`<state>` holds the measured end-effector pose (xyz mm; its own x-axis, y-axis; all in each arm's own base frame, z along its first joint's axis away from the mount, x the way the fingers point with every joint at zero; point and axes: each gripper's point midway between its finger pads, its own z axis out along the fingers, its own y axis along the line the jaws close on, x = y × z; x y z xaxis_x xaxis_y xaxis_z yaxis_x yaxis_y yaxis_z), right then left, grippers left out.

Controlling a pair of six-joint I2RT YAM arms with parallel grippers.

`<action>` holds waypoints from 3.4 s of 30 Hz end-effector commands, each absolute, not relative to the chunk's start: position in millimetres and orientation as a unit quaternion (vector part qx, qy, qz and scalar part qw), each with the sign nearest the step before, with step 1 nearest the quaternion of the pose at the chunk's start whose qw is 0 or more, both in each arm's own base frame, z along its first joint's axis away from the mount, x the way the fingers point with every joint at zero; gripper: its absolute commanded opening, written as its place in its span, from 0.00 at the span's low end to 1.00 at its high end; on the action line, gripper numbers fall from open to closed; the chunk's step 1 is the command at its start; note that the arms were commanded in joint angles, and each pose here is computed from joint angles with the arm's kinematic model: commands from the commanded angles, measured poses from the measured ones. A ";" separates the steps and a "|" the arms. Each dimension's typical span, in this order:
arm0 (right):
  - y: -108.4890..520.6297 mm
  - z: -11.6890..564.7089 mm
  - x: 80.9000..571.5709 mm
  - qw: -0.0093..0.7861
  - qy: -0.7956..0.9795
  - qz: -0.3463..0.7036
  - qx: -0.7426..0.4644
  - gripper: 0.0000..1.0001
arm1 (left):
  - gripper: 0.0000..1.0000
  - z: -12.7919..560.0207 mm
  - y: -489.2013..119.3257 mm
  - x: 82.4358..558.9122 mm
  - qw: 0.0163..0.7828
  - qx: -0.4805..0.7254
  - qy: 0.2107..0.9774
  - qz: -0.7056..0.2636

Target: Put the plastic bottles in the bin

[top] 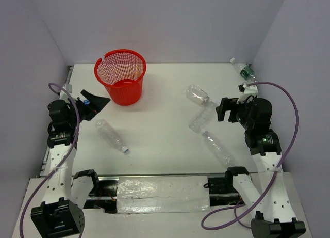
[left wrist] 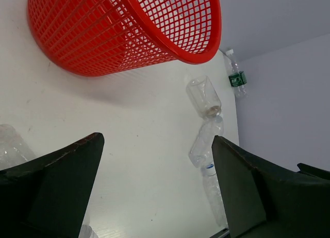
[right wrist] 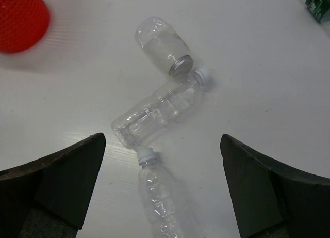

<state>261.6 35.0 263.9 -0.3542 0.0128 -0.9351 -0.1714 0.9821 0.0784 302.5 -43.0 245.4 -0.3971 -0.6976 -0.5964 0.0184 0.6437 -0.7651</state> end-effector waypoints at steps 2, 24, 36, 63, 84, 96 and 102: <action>33.9 283.8 264.4 0.592 0.801 0.082 -0.042 1.00 | 0.99 261.3 -42.8 305.4 0.519 -0.218 0.744 -0.360; 107.6 228.0 236.3 0.492 0.770 0.224 -0.339 0.95 | 0.95 194.9 61.8 348.7 0.417 -0.543 0.685 -0.249; 105.1 215.6 258.9 0.487 0.781 0.221 -0.323 0.97 | 0.99 133.4 117.5 397.4 0.238 -0.685 0.679 -0.118; 96.3 225.3 266.6 0.498 0.788 0.193 -0.307 0.97 | 0.54 42.8 140.6 416.5 0.171 -0.738 0.650 -0.063; 103.4 232.0 254.2 0.497 0.779 0.214 -0.316 0.98 | 0.00 345.8 71.3 401.0 0.603 -0.373 0.703 -0.057; 105.9 234.6 247.3 0.500 0.773 0.220 -0.322 0.98 | 0.11 420.3 -50.7 449.5 0.682 -0.156 0.694 -0.171; 105.3 235.4 244.9 0.502 0.772 0.217 -0.324 0.98 | 0.37 395.4 -69.4 487.2 0.671 -0.125 0.715 -0.149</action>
